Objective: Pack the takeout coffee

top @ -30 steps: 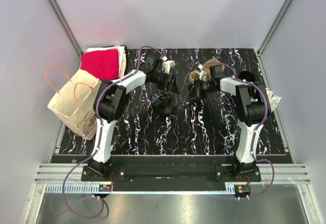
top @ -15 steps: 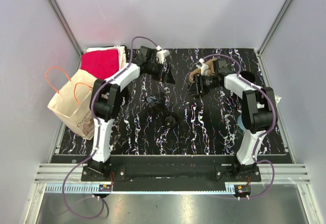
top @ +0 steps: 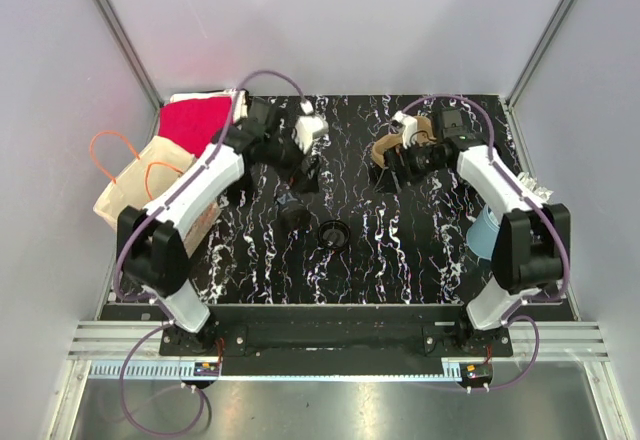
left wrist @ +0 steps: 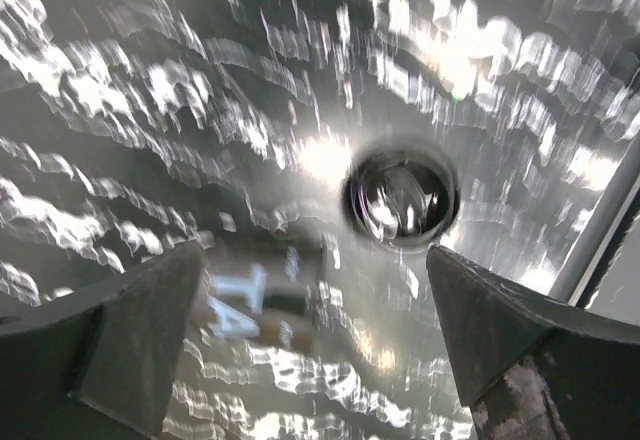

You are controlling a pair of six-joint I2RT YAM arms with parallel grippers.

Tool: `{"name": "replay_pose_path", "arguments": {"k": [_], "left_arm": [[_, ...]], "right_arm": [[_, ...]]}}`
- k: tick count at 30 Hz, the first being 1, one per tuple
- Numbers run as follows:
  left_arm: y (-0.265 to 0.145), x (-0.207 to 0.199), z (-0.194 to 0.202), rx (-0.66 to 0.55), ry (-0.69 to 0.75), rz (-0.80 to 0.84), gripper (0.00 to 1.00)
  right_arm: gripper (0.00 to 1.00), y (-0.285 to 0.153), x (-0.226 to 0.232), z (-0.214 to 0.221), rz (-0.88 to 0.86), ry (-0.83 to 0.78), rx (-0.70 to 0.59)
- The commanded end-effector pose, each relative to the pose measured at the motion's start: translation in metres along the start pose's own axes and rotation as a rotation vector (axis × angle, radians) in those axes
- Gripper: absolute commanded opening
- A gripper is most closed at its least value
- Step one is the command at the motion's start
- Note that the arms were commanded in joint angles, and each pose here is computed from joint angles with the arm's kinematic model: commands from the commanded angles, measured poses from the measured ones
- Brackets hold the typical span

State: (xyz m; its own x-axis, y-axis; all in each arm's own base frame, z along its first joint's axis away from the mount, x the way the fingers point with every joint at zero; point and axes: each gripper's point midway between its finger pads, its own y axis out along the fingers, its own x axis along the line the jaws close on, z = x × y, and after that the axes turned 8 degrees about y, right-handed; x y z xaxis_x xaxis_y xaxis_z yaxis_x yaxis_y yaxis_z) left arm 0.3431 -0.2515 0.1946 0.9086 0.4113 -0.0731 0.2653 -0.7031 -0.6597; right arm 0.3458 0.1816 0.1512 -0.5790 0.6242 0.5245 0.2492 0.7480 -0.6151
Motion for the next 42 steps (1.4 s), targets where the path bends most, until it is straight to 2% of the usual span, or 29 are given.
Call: {"name": "replay_pose_path", "arguments": {"k": [1,5,15,24,27,28,30,35,38,42], "left_arm": [[-0.006,-0.009,0.059,0.214,0.142,-0.12,0.99],[-0.013,-0.012,0.094,0.327,0.176,-0.22,0.99],[-0.028,0.004,0.121,0.393,0.273,-0.475,0.98],[-0.008,0.011,0.149,0.461,0.291,-0.483,0.85],[-0.004,0.012,0.151,0.464,0.291,-0.486,0.72],[-0.004,0.013,0.151,0.466,0.291,-0.486,0.65],[-0.003,0.014,0.151,0.468,0.293,-0.487,0.6],[-0.001,0.015,0.152,0.478,0.293,-0.486,0.34],[-0.001,0.018,0.148,0.474,0.292,-0.498,0.23],[0.0,0.019,0.138,0.462,0.285,-0.497,0.15]], "right_arm": [[1.0,-0.031,0.02,-0.004,0.045,-0.138,-0.023],[1.0,-0.046,0.029,-0.003,0.073,-0.182,-0.045],[1.0,-0.059,0.046,0.002,0.053,-0.205,-0.08],[1.0,-0.059,0.05,0.006,0.039,-0.211,-0.093],[1.0,-0.058,0.049,0.006,0.039,-0.206,-0.094],[1.0,-0.057,0.05,0.006,0.036,-0.204,-0.093],[1.0,-0.057,0.05,0.006,0.034,-0.201,-0.092],[1.0,-0.059,0.051,0.005,0.033,-0.205,-0.1],[1.0,-0.059,0.052,0.005,0.032,-0.205,-0.103],[1.0,-0.059,0.053,0.004,0.028,-0.205,-0.103]]}}
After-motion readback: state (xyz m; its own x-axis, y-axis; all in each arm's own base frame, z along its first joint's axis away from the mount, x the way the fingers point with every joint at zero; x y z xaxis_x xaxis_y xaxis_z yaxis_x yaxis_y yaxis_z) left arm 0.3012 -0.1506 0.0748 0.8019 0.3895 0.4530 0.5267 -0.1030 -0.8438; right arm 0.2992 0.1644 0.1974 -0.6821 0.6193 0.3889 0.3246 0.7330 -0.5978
